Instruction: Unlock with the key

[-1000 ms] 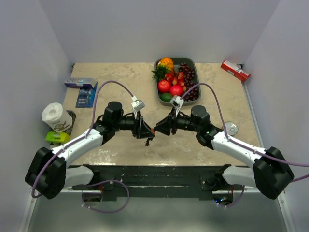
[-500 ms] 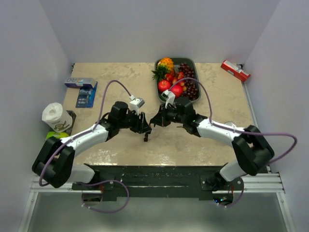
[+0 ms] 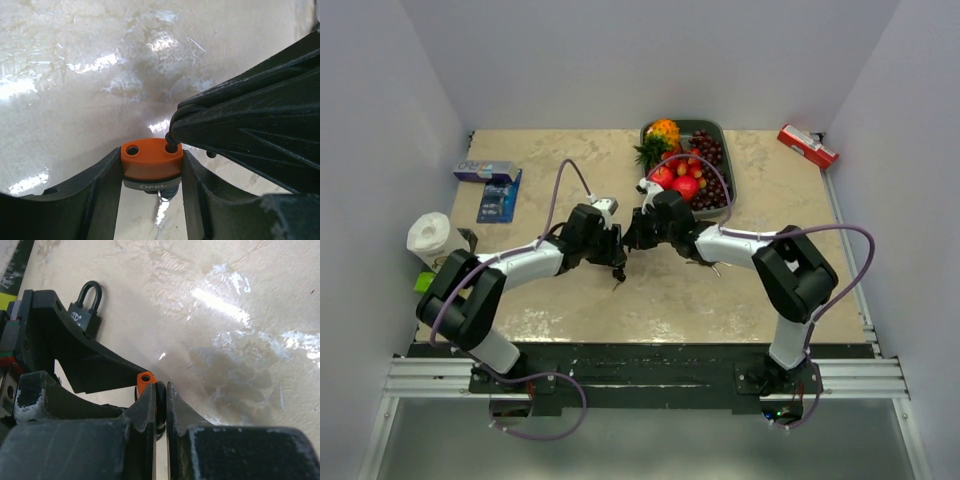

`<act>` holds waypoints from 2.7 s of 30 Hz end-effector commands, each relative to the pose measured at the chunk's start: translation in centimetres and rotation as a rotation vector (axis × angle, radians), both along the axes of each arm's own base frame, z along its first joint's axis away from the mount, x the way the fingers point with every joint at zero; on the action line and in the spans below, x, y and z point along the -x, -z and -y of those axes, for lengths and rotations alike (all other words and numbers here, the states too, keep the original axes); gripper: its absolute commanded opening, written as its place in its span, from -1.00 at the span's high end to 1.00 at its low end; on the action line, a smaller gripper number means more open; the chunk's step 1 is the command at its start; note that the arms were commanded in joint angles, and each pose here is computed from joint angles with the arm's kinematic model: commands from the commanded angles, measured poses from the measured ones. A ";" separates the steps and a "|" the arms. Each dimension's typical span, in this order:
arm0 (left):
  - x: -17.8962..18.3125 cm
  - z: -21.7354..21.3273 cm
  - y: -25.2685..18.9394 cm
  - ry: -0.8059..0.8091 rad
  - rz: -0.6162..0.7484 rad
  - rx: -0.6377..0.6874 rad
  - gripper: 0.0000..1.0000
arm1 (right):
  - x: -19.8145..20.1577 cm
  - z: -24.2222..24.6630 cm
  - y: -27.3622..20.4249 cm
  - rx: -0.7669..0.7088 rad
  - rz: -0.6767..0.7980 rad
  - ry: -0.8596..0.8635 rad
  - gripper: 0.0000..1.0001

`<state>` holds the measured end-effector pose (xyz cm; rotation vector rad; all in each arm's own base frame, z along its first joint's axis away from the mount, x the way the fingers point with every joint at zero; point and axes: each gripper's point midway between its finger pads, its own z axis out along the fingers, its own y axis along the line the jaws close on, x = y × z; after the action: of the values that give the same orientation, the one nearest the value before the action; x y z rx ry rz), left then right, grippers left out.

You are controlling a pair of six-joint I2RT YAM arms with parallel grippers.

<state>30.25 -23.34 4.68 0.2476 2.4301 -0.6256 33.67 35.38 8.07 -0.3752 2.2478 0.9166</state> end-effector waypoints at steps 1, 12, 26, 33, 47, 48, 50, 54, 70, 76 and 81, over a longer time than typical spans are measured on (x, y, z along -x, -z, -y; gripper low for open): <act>-1.5 2.2 -2.4 0.004 0.033 0.085 0.66 | -3.2 3.3 3.6 0.212 0.058 0.104 1.00; -2.1 2.6 -2.7 0.029 0.040 0.073 -0.47 | -4.8 4.7 6.6 0.273 0.009 0.087 0.89; 0.9 -7.0 -14.0 -0.070 0.305 -0.023 -0.98 | -5.0 4.5 9.6 0.327 -0.066 -0.014 -0.06; 1.8 -10.3 -13.7 -0.106 0.309 -0.012 -0.98 | -6.6 6.2 6.2 0.401 0.034 0.057 -0.43; -0.2 -9.4 -11.3 0.025 0.357 -0.025 -0.99 | -2.5 10.5 -2.7 0.366 0.156 0.138 -0.98; -0.3 -9.1 -11.6 0.043 0.376 -0.010 -0.99 | -2.3 11.0 -4.3 0.352 0.182 0.161 -0.98; -0.2 -8.7 -11.7 0.072 0.383 -0.004 -0.98 | -1.3 12.0 -4.3 0.350 0.150 0.187 -0.98; 0.1 -9.6 -11.0 0.035 0.349 -0.041 -0.98 | 0.3 14.5 -5.4 0.336 0.102 0.298 -0.98; 1.4 -9.5 -11.9 0.034 0.357 -0.007 -0.97 | 2.0 23.0 -0.4 0.490 -0.037 0.601 -0.61; 1.4 -9.8 -12.0 0.023 0.362 -0.017 -0.97 | 2.2 21.5 0.5 0.510 -0.013 0.512 -0.64; 1.4 -9.9 -11.6 0.020 0.349 -0.026 -0.96 | 3.0 21.7 2.6 0.587 -0.062 0.527 -0.63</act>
<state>28.81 -13.71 16.32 0.3674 2.1111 -0.5222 30.21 13.96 5.97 -0.0113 2.4699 0.0639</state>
